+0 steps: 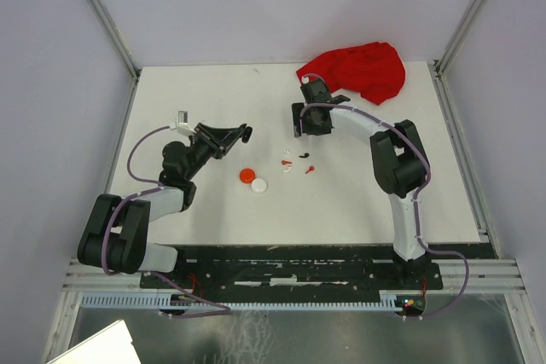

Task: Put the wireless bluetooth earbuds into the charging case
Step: Pick up the earbud from the center of the board.

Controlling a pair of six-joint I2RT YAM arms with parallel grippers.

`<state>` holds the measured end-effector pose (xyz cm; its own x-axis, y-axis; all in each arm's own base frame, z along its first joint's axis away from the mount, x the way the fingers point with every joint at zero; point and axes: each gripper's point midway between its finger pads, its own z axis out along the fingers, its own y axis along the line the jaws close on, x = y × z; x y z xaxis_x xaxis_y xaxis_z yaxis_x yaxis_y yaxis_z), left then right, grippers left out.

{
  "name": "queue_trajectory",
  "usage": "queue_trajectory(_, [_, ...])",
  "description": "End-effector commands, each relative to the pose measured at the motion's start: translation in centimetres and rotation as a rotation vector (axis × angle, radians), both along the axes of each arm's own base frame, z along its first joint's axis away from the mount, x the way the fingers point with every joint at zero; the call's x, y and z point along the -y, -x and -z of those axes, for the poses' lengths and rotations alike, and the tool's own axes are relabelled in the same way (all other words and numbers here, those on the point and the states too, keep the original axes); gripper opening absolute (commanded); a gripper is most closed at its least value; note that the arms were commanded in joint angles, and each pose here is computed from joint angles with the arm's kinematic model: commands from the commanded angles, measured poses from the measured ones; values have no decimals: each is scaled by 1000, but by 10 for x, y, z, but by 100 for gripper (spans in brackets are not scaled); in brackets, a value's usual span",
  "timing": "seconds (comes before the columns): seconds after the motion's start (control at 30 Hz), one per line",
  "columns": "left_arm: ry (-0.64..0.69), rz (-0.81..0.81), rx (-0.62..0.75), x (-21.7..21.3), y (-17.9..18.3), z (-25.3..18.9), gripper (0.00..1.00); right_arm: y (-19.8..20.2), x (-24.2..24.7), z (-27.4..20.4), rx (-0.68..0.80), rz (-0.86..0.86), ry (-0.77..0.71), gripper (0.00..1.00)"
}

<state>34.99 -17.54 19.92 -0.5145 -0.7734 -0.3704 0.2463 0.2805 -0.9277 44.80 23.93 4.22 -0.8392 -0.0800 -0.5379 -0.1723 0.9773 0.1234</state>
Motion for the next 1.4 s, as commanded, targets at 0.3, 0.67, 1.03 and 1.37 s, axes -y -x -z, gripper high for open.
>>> queue_trajectory(0.3, [-6,-21,76,-7,-3,-17,3,-38,-14,-2,4,33,-129,75])
queue_trajectory(0.67, [-1,-24,74,-8,-2,-17,3,-53,-21,6,0,68,-155,75])
queue_trajectory(1.03, [-4,-27,66,-9,-5,-14,3,-68,-16,16,2,96,-138,75])
queue_trajectory(1.37, [-3,-27,59,-10,-8,-11,3,-74,-13,14,18,89,-114,75])
